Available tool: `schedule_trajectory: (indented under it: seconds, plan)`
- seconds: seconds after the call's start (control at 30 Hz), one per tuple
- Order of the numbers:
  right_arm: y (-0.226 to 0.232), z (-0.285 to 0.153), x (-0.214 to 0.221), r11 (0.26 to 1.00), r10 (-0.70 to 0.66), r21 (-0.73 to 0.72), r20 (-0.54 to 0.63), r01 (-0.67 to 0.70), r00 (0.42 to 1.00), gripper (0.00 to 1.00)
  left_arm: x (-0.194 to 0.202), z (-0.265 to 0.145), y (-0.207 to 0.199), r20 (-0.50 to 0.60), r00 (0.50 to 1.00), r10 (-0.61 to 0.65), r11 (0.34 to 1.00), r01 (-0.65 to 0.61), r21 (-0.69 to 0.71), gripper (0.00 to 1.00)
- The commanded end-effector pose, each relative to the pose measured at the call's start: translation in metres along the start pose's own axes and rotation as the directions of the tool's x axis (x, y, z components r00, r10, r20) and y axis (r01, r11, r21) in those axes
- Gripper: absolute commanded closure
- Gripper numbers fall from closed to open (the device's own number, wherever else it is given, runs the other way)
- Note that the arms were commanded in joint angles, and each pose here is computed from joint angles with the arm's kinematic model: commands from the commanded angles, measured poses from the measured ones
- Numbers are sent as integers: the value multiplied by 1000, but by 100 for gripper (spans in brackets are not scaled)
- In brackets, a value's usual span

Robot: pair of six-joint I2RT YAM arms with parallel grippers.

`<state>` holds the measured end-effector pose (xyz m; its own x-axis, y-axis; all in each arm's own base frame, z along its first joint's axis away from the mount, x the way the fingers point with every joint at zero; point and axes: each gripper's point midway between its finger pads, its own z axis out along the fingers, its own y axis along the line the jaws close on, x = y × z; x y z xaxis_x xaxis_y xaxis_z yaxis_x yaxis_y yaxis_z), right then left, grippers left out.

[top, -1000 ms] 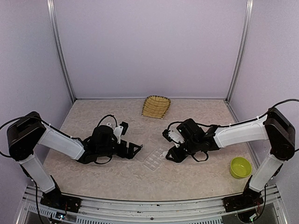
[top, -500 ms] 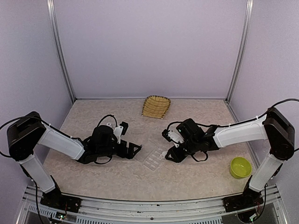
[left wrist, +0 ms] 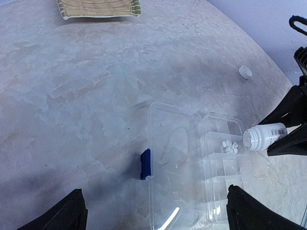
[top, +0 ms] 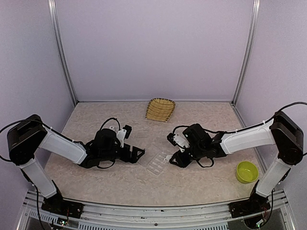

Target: Sort the pills into containers

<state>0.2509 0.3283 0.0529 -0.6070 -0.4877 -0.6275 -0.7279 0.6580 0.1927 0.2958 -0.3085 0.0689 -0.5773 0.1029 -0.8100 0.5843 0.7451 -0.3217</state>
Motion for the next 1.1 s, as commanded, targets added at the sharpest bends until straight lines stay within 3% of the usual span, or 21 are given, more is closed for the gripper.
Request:
schedule_trajectory:
  seconds: [0.0, 1.07]
  plan:
    - [8, -6, -11, 999, -21, -23, 66, 22, 998, 84, -3, 1, 2, 11, 1000, -1, 1000, 1, 1, 1]
    - [22, -30, -32, 993, -15, -109, 274, 47, 962, 85, -3, 1, 2, 11, 1000, -3, 1000, 3, 4, 1]
